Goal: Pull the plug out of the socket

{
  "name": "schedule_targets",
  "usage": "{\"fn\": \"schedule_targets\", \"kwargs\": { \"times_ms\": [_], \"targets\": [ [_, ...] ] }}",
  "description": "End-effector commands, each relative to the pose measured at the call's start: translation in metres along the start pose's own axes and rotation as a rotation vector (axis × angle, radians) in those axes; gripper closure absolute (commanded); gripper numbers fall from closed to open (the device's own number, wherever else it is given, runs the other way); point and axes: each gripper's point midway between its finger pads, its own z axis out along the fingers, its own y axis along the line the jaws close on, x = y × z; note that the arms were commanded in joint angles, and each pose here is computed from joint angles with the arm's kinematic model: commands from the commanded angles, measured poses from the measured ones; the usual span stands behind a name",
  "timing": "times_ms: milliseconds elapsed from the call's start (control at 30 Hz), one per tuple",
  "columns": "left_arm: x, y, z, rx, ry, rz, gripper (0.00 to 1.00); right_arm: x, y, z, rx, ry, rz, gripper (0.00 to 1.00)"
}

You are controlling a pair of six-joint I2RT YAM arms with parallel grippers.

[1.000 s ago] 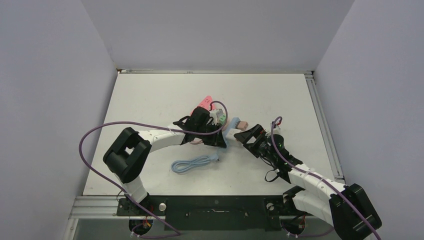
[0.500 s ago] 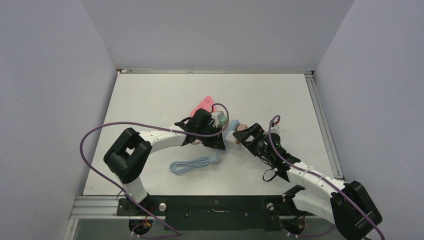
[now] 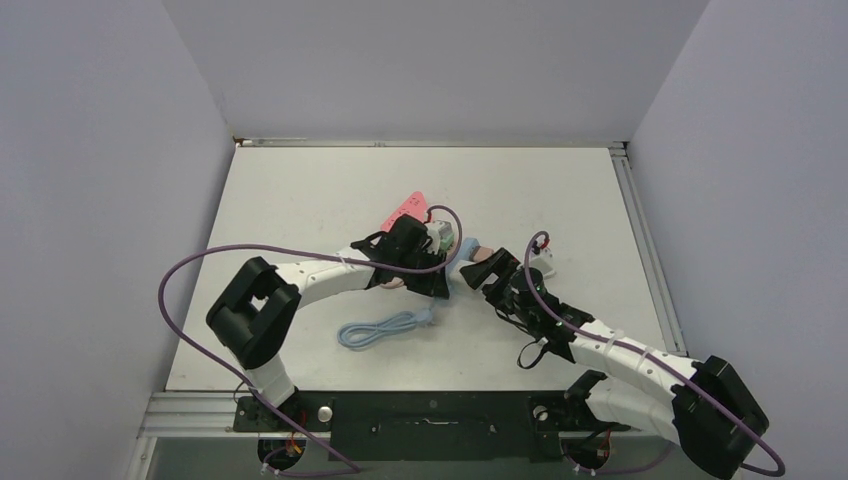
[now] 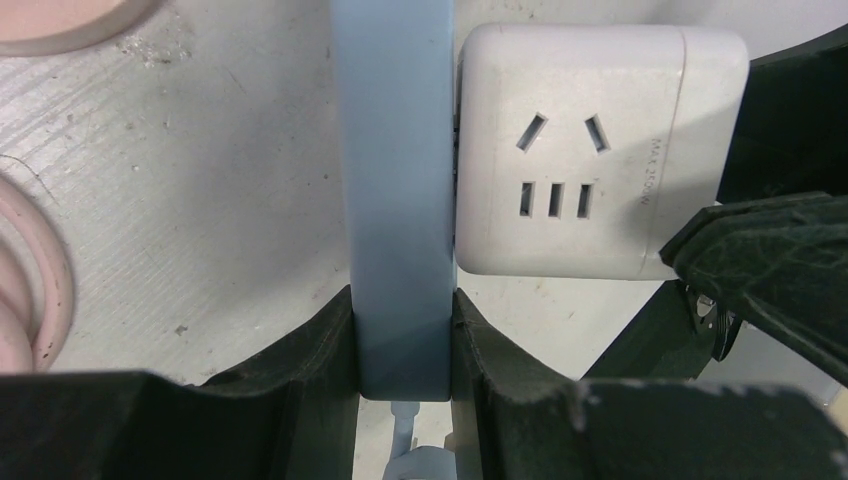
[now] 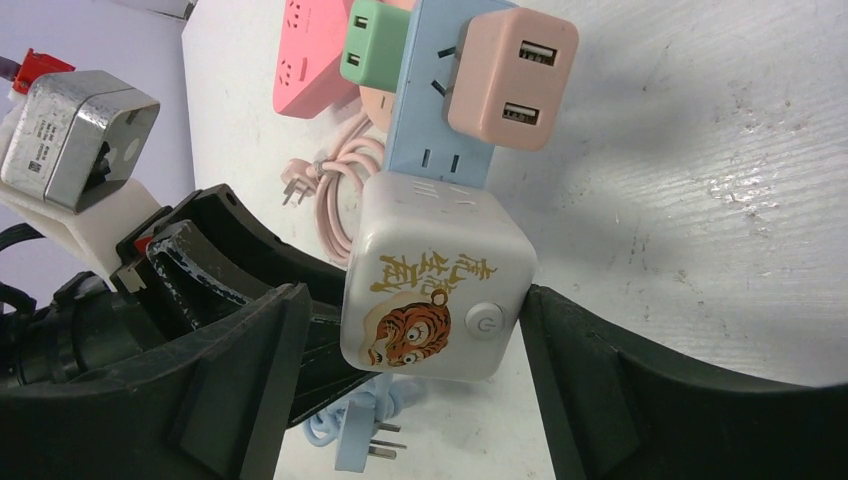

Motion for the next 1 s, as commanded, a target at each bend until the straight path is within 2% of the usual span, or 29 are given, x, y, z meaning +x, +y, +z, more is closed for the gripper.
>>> {"fn": "schedule_targets", "kwargs": {
  "times_ms": [0,100,333,667,967],
  "targets": [
    [-0.047,-0.035,-0.023,0.044,-0.156,0.112,1.00,-0.018,0.067,-0.009,-0.162,-0.053,0.044,0.23],
    [-0.046,-0.037,-0.024,0.044,-0.152,0.120,1.00,-0.018,0.069,-0.008,-0.154,-0.060,0.041,0.23],
    [-0.043,-0.066,-0.031,0.201,-0.165,0.069,1.00,0.000,0.049,-0.004,-0.079,-0.064,0.072,0.23],
    [-0.051,-0.069,-0.044,0.245,-0.195,0.038,1.00,0.003,0.023,-0.005,-0.024,-0.109,0.139,0.30],
    [-0.050,-0.070,-0.045,0.249,-0.191,0.029,1.00,-0.017,0.030,-0.019,-0.030,-0.176,0.146,0.29]
  ]
}}
